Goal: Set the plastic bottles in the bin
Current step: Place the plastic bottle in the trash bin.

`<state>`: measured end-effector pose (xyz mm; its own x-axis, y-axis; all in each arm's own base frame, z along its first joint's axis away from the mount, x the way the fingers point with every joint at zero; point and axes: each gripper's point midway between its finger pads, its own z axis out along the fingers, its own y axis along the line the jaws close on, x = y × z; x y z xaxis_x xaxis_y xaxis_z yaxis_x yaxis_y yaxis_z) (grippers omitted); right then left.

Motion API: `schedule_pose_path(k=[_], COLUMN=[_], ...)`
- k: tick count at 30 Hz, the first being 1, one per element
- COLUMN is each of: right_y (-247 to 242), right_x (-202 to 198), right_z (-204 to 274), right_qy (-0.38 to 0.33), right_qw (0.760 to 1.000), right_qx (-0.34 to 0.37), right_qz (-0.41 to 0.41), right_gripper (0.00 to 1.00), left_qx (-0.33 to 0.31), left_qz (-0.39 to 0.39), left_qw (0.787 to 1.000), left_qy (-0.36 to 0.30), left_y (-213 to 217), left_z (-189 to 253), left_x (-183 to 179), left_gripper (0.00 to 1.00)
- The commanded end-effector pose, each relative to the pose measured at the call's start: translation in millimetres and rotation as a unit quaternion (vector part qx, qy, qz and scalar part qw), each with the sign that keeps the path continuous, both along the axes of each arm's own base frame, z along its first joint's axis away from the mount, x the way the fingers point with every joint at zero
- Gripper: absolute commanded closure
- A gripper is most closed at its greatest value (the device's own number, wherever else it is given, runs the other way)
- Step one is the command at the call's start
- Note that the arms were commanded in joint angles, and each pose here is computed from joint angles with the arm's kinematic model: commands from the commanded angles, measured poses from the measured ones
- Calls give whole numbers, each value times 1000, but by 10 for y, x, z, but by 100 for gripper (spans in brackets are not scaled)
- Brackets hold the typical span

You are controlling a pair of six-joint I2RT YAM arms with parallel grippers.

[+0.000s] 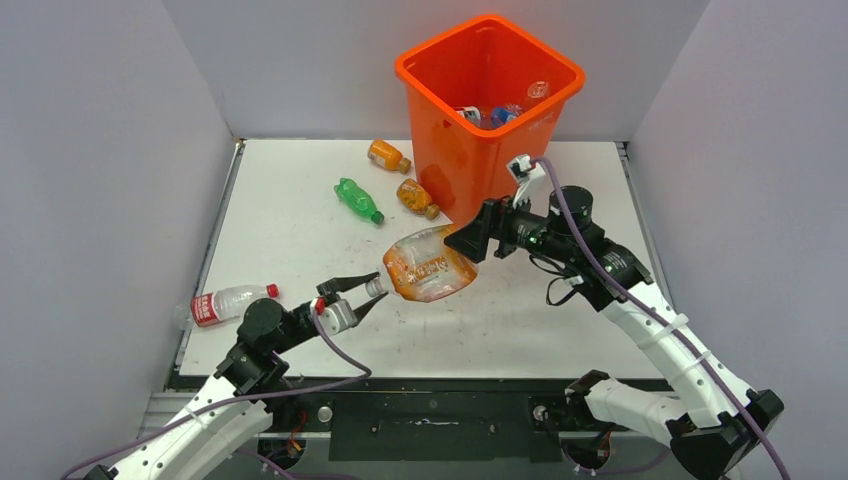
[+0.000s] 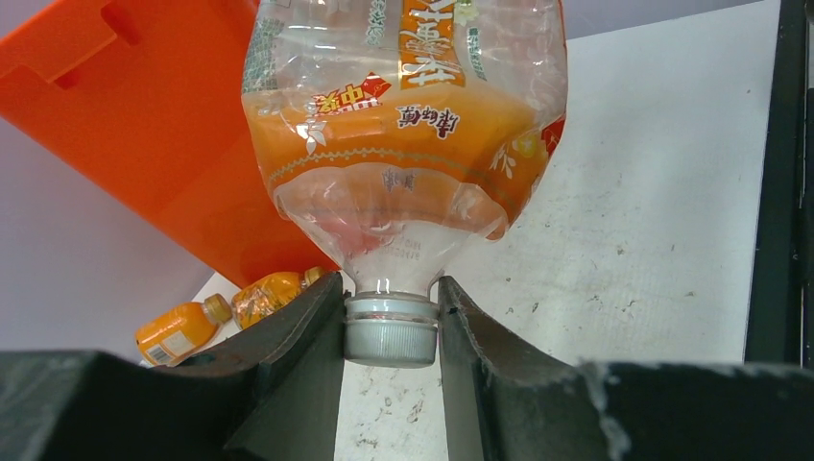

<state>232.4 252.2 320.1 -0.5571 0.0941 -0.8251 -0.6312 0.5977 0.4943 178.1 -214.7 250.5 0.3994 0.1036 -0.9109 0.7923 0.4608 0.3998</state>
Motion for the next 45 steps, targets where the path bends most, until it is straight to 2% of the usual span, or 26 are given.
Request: schedule_pose_path(k=[1,12,16,20,22,24,26,27,30,32,35,39,41,43,45], right_y=[92,303,385,451,452,443,409,376,202,60,-140,-216,-214,-186,-122], right_x=[-72,-210,-288,-317,-323,-334,-332,-321,-289,-318,-399,-502,-565,-619,-680], right_z=[114,33,-4,-3,30,117,259,363,687,893,1089,1042,1028,1010,982], right_qy=[23,72,75,70,63,46,18,-4,-75,-122,-170,-182,-187,-189,-188], right_qw=[995,980,977,976,976,975,974,973,968,955,926,898,886,878,875], right_qx=[74,136,136,141,151,168,185,195,228,268,337,399,424,440,447], right_qz=[66,129,145,147,143,140,131,121,72,39,1,-12,-11,-9,-5], right_gripper=[10,10,0,43,57,66,68,69,69,68,69,70,71,72,72], left_qx=[-41,-46,-48,-56,-67,-72,-85,-95,-155,-220,-316,-421,-457,-499,-512], left_qz=[-20,-25,-26,-20,-19,-23,-25,-25,-27,-30,-57,-111,-162,-210,-238], left_qw=[998,998,998,998,997,997,996,995,987,971,928,833,797,771,765], left_qy=[-43,-43,-43,-38,-33,-25,-10,-3,32,89,188,341,360,336,310], left_y=[-24,-29,-32,-29,-29,-37,-42,-40,-11,18,19,-84,-118,-64,-84], left_z=[315,325,326,332,359,366,395,434,686,884,1095,1162,1237,1363,1436], left_x=[-91,-111,-112,-87,-84,-93,-102,-106,-138,-153,-196,-162,-222,-336,-463], left_gripper=[100,100,100,98,83,64,30,5,4,4,4,4,4,4,4])
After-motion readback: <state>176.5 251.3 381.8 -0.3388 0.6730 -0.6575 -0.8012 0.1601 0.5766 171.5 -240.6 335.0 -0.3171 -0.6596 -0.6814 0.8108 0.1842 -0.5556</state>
